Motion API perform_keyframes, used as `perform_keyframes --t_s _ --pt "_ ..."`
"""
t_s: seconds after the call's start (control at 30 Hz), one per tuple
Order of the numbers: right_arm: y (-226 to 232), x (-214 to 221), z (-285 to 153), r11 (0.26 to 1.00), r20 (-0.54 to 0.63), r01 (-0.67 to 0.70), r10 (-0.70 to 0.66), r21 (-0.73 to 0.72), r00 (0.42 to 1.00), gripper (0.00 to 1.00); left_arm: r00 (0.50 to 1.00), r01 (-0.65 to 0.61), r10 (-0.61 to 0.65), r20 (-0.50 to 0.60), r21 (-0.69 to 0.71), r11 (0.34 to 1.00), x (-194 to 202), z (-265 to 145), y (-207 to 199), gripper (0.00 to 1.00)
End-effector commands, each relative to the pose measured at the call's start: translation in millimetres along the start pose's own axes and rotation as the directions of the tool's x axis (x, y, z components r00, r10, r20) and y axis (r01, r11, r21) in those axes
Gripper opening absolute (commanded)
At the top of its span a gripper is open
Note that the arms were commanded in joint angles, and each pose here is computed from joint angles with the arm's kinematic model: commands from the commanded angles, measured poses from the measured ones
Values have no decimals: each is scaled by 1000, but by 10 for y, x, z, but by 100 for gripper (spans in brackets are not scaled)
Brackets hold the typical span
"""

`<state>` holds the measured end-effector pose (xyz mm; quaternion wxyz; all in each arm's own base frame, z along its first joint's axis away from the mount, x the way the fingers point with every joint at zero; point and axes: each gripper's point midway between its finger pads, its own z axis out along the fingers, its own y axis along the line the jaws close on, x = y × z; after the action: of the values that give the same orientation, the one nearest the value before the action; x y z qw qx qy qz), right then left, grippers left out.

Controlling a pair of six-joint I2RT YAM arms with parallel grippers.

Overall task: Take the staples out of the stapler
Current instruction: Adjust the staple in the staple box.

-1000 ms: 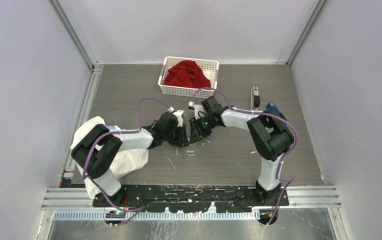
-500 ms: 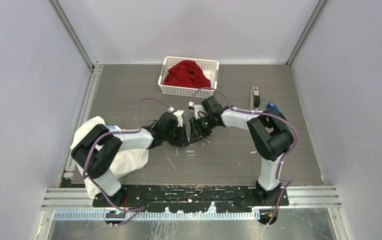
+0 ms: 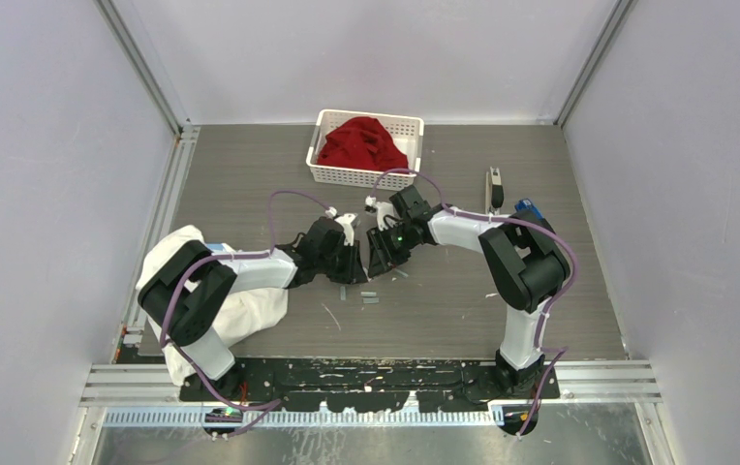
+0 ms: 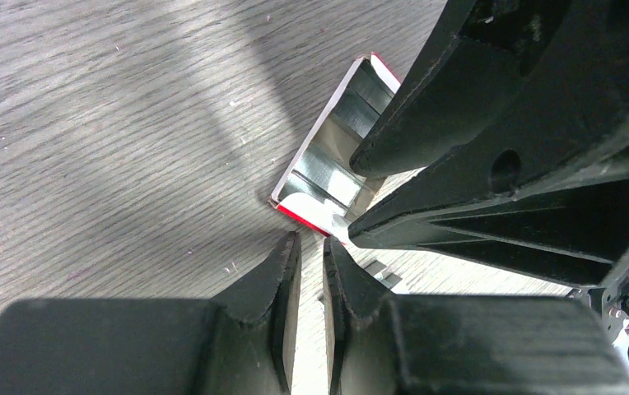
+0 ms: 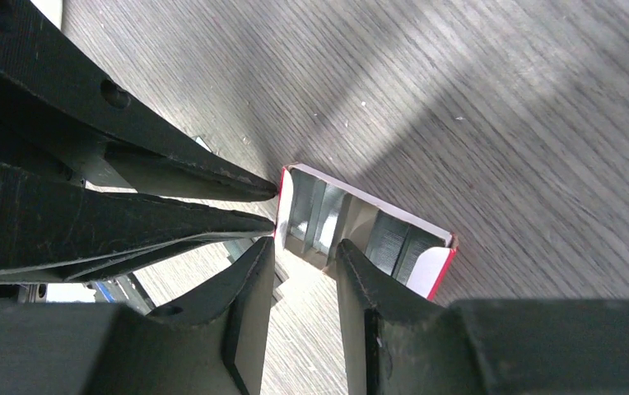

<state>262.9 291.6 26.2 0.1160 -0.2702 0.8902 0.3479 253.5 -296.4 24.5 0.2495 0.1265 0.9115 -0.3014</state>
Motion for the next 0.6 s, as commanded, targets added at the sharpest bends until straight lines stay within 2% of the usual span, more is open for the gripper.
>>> perform_keyframes --t_s 0.0,0.57 --pt "177 -349 -237 996 106 92 -91 0 990 39 1000 -8 7 -19 -46 999 72 -45 92 18" --pt "308 -480 -466 988 165 157 -152 -15 974 39 1000 -17 17 3 -51 999 25 -138 72 19"
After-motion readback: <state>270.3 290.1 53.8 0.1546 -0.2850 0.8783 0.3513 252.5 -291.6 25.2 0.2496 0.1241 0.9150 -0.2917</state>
